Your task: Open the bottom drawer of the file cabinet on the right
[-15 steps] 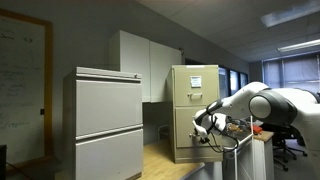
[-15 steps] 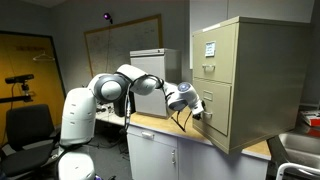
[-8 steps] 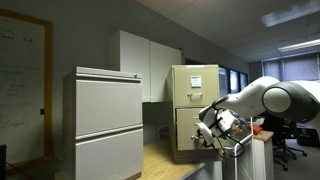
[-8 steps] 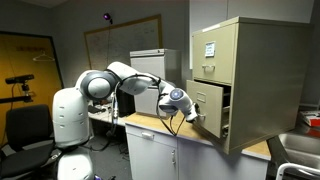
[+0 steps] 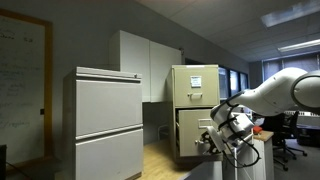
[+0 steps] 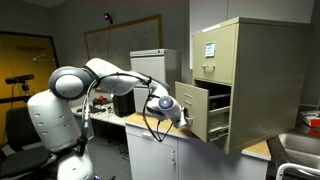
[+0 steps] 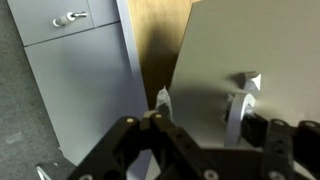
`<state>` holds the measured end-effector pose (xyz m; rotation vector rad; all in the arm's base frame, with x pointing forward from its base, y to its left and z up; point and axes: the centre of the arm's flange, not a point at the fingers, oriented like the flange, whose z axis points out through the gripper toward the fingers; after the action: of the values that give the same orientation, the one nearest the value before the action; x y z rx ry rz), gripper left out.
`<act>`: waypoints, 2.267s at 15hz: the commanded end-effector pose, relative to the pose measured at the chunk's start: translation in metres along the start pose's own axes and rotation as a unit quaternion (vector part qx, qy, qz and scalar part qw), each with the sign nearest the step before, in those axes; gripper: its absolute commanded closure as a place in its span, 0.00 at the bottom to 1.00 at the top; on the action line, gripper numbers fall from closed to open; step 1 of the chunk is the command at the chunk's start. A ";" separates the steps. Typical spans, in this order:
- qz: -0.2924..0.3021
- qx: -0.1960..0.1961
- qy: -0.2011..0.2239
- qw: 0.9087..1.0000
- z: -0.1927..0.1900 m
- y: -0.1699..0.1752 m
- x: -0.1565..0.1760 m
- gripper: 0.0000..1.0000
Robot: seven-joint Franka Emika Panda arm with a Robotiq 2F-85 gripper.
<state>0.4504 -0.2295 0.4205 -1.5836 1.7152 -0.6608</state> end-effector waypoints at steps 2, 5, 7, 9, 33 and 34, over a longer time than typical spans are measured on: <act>0.002 -0.019 -0.092 0.996 -0.032 0.075 -0.054 0.64; 0.010 -0.018 -0.121 0.992 -0.054 0.102 -0.069 0.64; 0.016 -0.020 -0.135 0.990 -0.070 0.121 -0.080 0.64; 0.018 -0.021 -0.147 0.989 -0.087 0.140 -0.092 0.64; -0.113 -0.130 -0.219 0.961 -0.159 0.144 -0.126 0.93; -0.120 -0.131 -0.218 0.960 -0.160 0.145 -0.127 0.94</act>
<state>0.2818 -0.1556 0.4502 -1.9336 1.3686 -0.3535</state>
